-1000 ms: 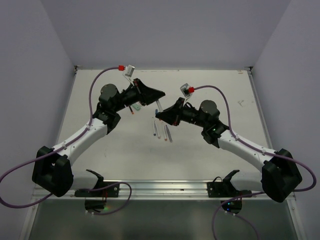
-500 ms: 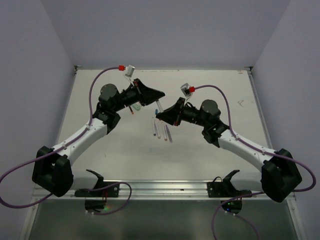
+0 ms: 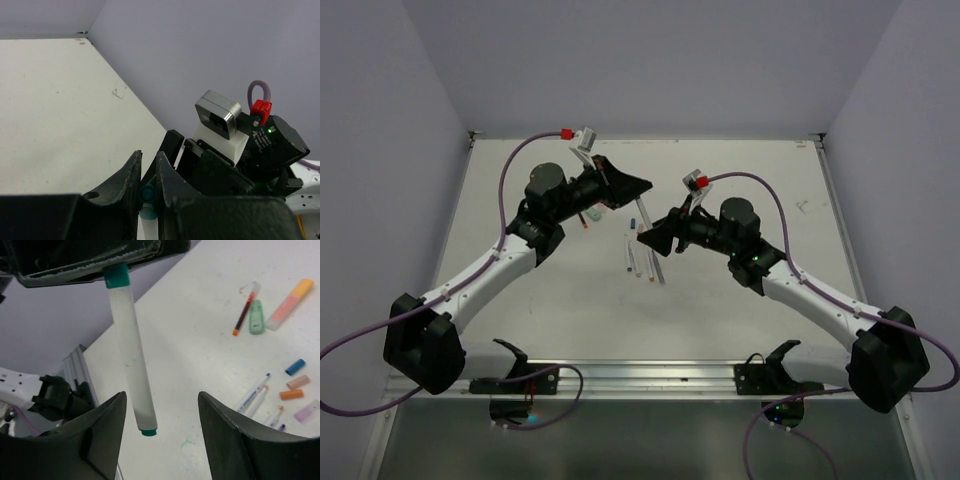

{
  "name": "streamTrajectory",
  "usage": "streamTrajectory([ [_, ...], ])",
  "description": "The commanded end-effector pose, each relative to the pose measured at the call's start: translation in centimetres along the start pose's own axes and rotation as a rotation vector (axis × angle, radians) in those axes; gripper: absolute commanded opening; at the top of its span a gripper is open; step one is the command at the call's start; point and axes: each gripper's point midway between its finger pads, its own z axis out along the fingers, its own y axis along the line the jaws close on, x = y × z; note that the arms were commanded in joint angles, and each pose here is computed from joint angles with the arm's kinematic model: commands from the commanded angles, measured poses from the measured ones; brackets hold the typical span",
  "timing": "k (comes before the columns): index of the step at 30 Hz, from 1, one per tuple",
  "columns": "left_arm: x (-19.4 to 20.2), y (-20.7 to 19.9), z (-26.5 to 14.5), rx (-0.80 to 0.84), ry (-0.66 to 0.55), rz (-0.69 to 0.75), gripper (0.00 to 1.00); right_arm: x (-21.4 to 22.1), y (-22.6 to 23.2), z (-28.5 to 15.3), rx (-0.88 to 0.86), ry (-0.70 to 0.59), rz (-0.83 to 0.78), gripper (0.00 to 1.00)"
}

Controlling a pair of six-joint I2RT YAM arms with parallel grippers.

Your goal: Open the pen caps

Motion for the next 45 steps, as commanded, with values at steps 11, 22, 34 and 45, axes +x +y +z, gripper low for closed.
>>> streamTrajectory([
  [11,-1.8,-0.1,0.8,-0.212,-0.083,0.082,0.0,-3.3,-1.0,-0.6,0.291,-0.008,-0.338,0.68],
  [22,-1.5,0.0,1.0,-0.245,-0.089,0.087,0.0,-3.8,-0.7,1.0,0.318,-0.023,-0.403,0.48],
  [34,-2.7,0.3,0.8,-0.277,-0.149,0.083,0.0,-1.6,-1.9,1.2,0.329,0.019,-0.387,0.0],
  [45,-10.2,-1.1,0.0,-0.328,-0.411,0.11,0.0,6.3,-5.1,-1.6,0.372,0.174,-0.348,0.0],
])
